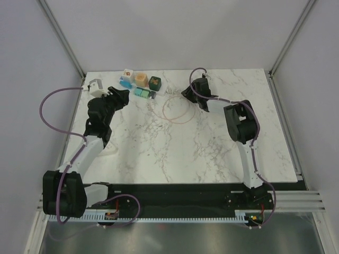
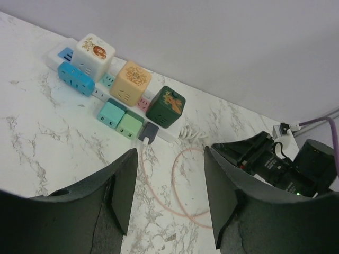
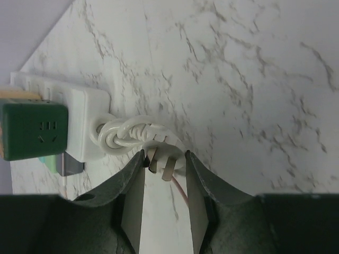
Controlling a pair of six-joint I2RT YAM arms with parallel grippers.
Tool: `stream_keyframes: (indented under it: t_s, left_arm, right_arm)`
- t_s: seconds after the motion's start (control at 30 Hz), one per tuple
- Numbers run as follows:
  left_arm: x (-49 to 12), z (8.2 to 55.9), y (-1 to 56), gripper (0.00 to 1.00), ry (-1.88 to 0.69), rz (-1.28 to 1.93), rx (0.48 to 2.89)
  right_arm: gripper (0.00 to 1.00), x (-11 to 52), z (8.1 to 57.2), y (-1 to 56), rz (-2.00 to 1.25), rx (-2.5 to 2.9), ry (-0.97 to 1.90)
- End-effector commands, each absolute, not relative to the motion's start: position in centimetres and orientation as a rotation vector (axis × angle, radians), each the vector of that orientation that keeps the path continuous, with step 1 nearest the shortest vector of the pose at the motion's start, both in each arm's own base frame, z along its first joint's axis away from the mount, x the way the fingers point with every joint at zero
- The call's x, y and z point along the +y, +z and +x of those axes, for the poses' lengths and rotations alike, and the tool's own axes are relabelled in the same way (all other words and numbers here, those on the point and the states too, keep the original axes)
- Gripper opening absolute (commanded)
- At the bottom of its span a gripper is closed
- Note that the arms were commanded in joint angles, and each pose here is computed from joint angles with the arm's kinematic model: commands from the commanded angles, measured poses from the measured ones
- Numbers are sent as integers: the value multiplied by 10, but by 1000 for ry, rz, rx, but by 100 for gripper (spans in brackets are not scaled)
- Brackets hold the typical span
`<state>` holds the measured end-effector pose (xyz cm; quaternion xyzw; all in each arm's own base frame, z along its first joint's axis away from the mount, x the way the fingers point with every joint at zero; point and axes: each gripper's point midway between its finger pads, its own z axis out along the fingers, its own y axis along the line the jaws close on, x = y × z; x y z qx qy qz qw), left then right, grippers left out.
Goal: Pull the plug off the socket
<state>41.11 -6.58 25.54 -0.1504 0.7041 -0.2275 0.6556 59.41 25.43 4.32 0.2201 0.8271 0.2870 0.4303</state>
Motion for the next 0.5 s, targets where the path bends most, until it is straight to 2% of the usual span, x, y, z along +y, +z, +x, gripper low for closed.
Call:
stream_keyframes:
  t_s: [0.0, 0.37, 0.47]
  left_arm:
    - [-64, 419, 268, 60, -488, -290, 1583]
    - [-81, 435, 230, 61, -584, -246, 1705]
    - [-98, 441, 211, 65, -665, -191, 1758]
  right_arm:
    - [16, 242, 580, 100, 522, 1988, 812]
    - [17, 205, 436, 81, 415, 2134, 815]
    - [18, 193, 408, 72, 366, 2166, 765]
